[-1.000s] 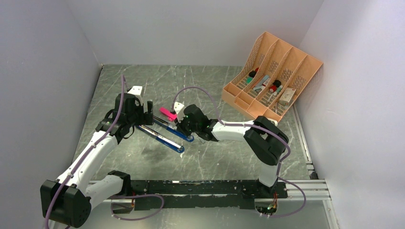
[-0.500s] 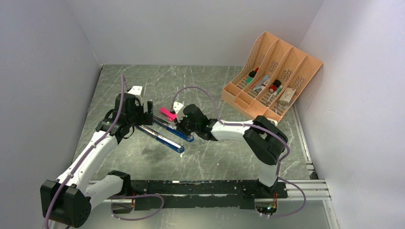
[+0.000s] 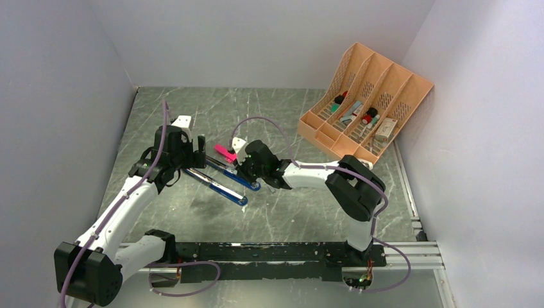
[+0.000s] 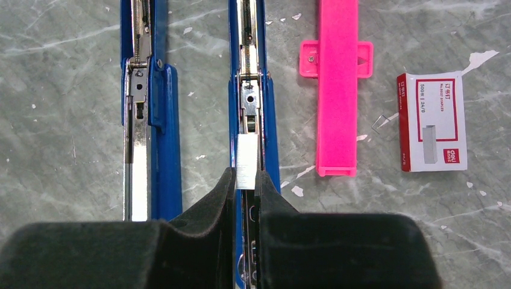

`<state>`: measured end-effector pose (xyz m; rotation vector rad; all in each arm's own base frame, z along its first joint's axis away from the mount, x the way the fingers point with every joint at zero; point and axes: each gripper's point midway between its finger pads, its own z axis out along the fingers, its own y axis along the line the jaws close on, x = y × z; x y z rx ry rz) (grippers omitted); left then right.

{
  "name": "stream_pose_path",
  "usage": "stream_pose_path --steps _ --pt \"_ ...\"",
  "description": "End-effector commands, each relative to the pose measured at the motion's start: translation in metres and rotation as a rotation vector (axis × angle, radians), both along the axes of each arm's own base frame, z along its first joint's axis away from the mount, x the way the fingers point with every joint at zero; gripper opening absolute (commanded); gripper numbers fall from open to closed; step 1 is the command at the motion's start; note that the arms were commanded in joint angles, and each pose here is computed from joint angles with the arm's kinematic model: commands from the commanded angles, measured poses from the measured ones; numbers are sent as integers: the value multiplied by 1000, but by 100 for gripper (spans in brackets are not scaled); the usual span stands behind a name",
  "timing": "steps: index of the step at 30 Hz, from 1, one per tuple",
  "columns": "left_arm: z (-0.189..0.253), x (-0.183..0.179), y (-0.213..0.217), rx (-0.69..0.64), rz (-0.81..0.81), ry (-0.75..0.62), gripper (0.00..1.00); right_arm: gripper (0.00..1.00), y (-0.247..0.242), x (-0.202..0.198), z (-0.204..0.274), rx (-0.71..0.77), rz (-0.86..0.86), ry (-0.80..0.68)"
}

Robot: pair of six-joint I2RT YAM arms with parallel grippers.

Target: Load the staples into the stapler

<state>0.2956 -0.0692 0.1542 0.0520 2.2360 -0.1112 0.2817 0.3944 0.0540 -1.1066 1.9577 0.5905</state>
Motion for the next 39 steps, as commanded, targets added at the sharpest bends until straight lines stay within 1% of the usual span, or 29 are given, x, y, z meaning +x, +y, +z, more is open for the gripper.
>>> stream_pose_path --steps 1,7,20,39 --pt "11 3 -4 -17 -23 -41 96 0 5 1 6 12 12 -15" --pt "11 4 -4 -16 -23 -42 96 0 4 1 16 47 13 -44" --pt "10 3 -4 -16 -23 -39 96 0 3 3 22 61 -1 -63" --pt "11 3 -4 -16 -23 -41 96 0 3 4 7 14 -3 -31"
